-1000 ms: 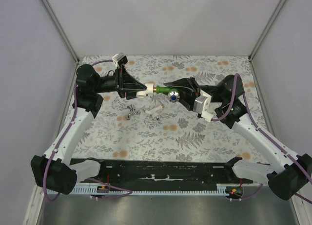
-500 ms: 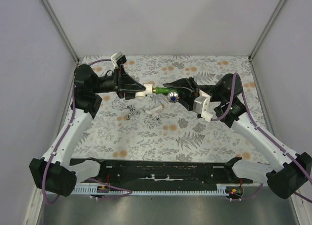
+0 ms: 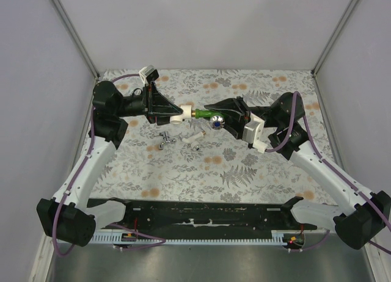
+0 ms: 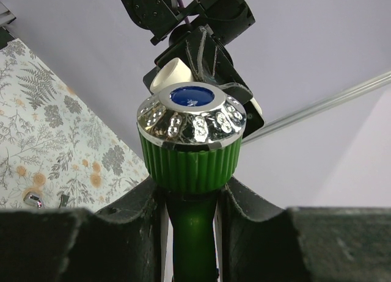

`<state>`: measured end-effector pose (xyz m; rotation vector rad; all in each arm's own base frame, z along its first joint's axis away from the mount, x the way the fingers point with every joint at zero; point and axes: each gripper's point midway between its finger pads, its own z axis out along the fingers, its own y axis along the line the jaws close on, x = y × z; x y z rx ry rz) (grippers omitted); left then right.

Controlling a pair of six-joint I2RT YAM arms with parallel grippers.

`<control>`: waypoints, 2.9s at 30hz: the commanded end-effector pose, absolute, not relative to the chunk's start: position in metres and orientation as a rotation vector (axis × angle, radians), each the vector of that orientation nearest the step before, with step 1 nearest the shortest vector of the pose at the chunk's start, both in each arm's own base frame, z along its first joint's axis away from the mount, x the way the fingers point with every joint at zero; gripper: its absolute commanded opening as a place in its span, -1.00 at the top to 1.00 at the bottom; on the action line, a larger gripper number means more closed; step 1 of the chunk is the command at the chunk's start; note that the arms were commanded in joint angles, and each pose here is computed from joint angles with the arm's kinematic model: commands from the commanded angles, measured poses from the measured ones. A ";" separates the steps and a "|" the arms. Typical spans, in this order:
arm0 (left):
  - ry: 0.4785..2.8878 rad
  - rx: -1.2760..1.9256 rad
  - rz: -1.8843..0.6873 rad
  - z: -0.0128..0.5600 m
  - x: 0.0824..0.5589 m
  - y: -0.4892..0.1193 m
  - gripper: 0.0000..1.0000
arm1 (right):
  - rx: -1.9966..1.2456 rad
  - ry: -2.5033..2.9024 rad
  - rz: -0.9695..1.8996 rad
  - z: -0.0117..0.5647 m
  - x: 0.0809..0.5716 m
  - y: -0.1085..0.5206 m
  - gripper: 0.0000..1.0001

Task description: Install the water faucets

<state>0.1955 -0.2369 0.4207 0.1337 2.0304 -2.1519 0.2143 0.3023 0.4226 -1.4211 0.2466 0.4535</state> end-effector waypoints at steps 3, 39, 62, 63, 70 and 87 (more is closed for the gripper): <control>2.017 0.270 -2.136 0.424 0.179 -0.240 0.96 | -1.369 0.171 0.366 0.452 0.213 0.298 1.00; 1.946 0.199 -2.190 0.455 0.174 -0.239 0.96 | -1.444 0.124 0.415 0.423 0.210 0.305 1.00; 2.043 0.150 -2.089 0.434 0.188 -0.247 0.96 | -1.497 0.141 0.388 0.419 0.212 0.298 1.00; 2.041 0.158 -2.089 0.434 0.187 -0.248 0.96 | -1.499 0.150 0.395 0.417 0.214 0.299 1.00; 1.990 0.210 -2.075 0.440 0.186 -0.249 0.96 | -1.495 0.197 0.466 0.419 0.212 0.302 1.00; 1.819 0.465 -1.996 0.447 0.176 -0.247 0.96 | -1.460 0.350 0.704 0.431 0.205 0.307 1.00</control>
